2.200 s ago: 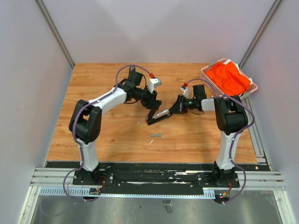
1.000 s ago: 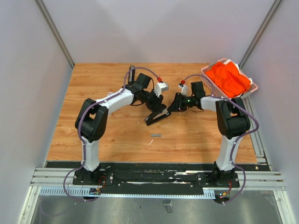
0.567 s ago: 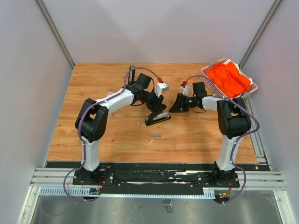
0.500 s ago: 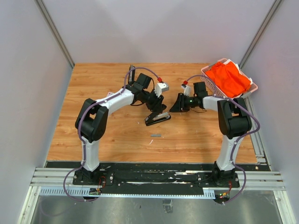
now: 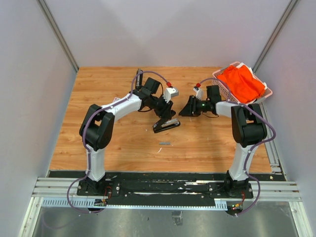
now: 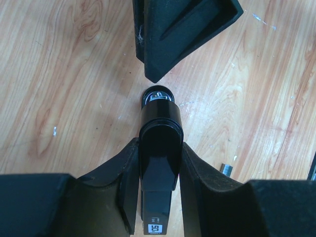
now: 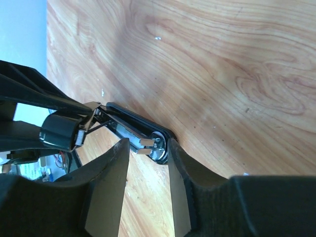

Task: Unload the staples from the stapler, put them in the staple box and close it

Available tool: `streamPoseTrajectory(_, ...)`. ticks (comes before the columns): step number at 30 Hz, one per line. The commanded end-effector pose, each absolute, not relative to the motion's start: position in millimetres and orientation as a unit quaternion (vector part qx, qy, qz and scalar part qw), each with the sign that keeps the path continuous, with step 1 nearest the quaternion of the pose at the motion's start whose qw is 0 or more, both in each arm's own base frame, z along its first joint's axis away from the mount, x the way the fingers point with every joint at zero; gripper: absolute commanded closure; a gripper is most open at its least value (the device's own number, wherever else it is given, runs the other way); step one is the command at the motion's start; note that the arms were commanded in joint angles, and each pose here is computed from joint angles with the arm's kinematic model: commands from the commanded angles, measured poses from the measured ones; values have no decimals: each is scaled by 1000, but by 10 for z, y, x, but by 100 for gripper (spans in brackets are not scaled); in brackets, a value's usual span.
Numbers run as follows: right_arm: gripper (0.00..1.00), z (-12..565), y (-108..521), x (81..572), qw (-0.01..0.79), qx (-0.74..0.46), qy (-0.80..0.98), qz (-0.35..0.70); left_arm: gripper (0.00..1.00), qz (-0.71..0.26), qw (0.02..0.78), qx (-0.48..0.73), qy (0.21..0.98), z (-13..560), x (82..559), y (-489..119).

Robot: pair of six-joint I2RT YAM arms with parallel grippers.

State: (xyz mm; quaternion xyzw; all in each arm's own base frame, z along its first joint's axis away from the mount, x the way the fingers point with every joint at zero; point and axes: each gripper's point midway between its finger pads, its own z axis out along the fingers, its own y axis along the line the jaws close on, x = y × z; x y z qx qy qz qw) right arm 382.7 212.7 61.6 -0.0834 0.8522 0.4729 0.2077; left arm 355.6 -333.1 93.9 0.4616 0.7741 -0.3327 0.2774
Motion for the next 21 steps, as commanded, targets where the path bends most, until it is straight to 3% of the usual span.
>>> streamPoseTrajectory(1, 61, 649, 2161, 3808, 192, -63, 839, 505, 100, -331, 323, 477, 748, 1269, 3635, -3404)
streamPoseTrajectory(21, 57, 468, 2355, 3646, 120, -47, 822, 555, 100, -327, 333, 478, 744, 1312, 3652, -3401)
